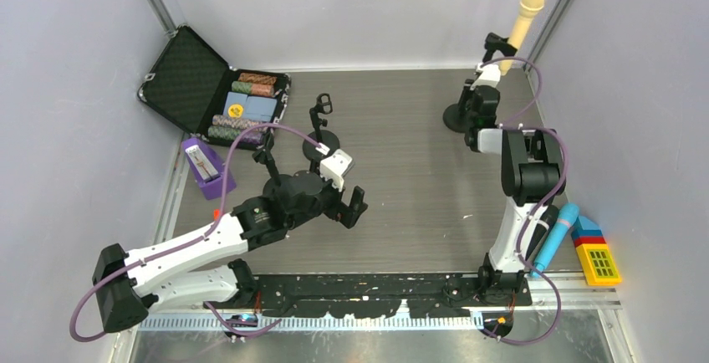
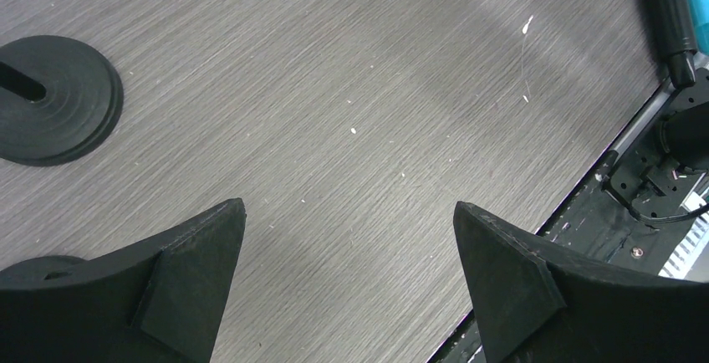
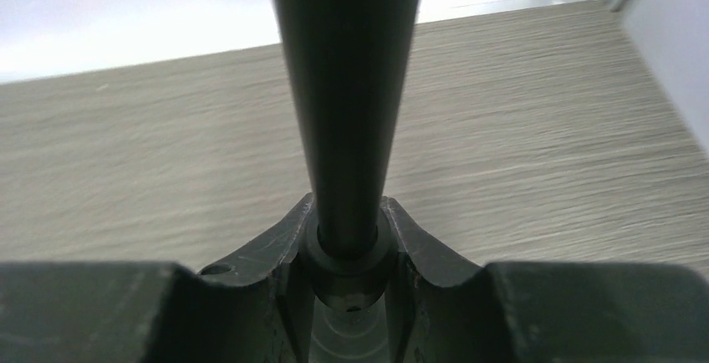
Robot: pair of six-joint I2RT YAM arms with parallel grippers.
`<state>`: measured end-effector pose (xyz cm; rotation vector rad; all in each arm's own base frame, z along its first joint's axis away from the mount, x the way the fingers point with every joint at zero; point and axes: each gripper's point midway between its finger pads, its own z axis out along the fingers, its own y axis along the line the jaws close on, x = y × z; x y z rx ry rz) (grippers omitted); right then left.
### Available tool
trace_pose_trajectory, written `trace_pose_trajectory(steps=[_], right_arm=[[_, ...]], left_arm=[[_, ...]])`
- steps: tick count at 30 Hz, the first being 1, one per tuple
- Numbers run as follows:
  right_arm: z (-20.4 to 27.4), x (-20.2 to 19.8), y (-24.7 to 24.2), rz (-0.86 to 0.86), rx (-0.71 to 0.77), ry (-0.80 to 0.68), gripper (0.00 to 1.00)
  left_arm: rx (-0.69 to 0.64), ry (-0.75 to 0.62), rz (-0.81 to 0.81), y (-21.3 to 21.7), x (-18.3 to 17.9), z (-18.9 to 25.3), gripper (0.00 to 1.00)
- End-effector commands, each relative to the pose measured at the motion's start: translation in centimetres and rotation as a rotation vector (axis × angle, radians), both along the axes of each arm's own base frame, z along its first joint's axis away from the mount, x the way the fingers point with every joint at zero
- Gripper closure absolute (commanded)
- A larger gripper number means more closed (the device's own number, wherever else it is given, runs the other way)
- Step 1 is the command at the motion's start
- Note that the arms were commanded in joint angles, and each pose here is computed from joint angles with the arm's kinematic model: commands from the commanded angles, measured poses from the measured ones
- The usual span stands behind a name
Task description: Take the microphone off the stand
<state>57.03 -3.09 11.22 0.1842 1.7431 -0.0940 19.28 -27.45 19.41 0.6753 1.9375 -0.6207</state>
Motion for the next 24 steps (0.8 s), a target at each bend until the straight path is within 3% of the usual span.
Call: trace_pose_trajectory(steps=[1, 13, 19, 24], right_arm=[[3.6, -2.3, 9.0, 0.224, 0.045, -0.079, 0.89], [4.1, -17.2, 29.2, 0.745, 0.112, -0.059, 0.90], [2.7, -25.2, 33.6, 0.948, 0.107, -0.032, 0.89], [2.6, -31.3, 36.0, 1.194, 0.184, -0.027, 0.88]], left_arm=[[-0.074, -0.048, 0.031, 0.2, 0.5, 2.8, 0.01], [-0.177, -0.114, 0.164, 3.3, 1.0, 5.7, 0.01], [-0.261, -0.157, 0.225, 5.5, 0.7, 7.2, 0.01], [-0.271, -0.189, 0.177, 5.7, 0.0, 8.1, 0.05]])
